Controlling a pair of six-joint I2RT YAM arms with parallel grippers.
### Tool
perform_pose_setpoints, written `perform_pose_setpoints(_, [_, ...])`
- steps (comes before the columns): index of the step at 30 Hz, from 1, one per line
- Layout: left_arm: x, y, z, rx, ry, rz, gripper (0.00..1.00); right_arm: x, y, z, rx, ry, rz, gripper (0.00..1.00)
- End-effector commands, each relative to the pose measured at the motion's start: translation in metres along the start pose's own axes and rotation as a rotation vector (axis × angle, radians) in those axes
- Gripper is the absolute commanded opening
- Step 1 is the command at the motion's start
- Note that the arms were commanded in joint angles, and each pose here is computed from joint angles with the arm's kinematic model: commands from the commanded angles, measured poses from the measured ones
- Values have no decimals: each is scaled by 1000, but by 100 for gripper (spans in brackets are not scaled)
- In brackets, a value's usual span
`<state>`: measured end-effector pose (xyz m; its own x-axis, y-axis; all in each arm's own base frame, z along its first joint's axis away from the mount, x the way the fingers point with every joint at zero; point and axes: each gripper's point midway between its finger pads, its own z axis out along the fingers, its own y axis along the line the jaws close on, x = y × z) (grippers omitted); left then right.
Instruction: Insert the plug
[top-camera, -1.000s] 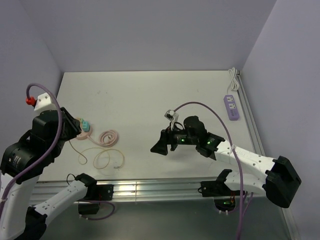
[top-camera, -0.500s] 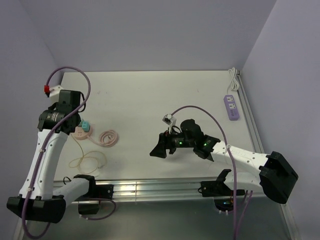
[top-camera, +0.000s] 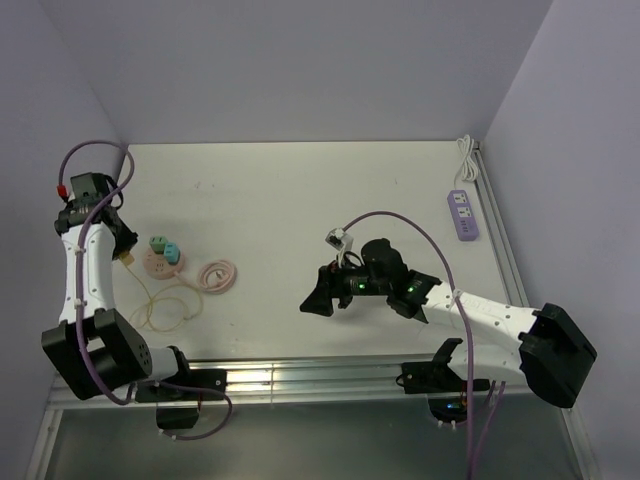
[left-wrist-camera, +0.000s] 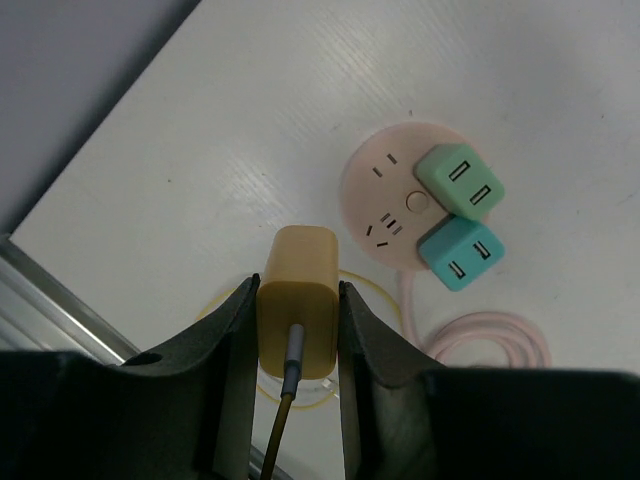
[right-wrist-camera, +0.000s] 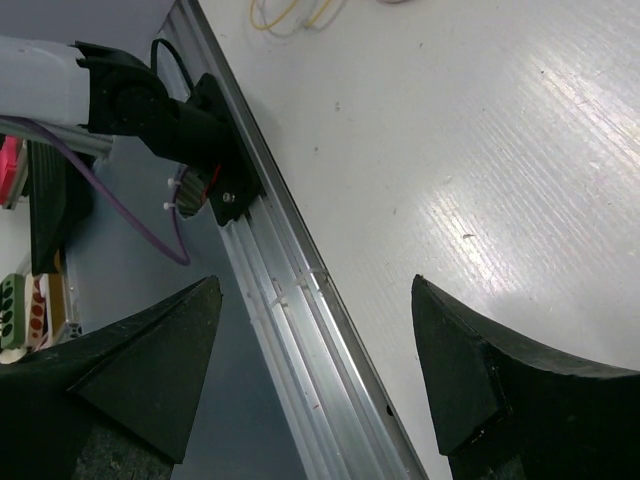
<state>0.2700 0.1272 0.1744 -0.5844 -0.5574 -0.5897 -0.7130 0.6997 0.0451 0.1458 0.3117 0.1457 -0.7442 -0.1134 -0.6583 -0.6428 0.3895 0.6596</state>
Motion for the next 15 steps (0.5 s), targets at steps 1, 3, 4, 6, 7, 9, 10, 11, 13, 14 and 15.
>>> perform_pose_setpoints(1, [-14, -16, 3, 141, 7, -87, 0, -8, 3, -3, 2, -42, -44, 83])
perform_pose_setpoints(3, [-16, -10, 9, 132, 38, -142, 0, -9, 2, -5, 12, -46, -49, 83])
perform_pose_setpoints(4, [-15, -13, 12, 146, 63, -153, 0, -8, 2, -5, 15, -47, -47, 83])
perform_pose_setpoints(6, [-16, -12, 15, 156, 79, -188, 0, -8, 1, -5, 18, -45, -50, 83])
perform_pose_setpoints(7, [-17, -14, 18, 168, 86, -193, 0, -8, 1, -5, 18, -45, -50, 83])
perform_pose_setpoints(9, [-16, -20, 19, 203, 92, -175, 0, -6, -1, -4, 24, -41, -46, 83])
perform_pose_setpoints(10, [-17, -20, 20, 206, 85, -176, 0, -7, -2, -4, 27, -43, -46, 83])
perform_pose_setpoints(11, [-22, -21, 21, 213, 63, -156, 0, -6, -3, -5, 31, -41, -44, 83])
perform_pose_setpoints(13, [-21, -17, 26, 202, 56, -104, 0, -6, -3, -5, 32, -43, -46, 83])
perform_pose_setpoints(14, [-23, -23, 27, 240, 42, -74, 0, -6, -2, -5, 31, -44, -47, 83])
perform_pose_setpoints(15, [-24, -26, 27, 264, 32, -52, 0, -7, -2, -6, 29, -47, -49, 83])
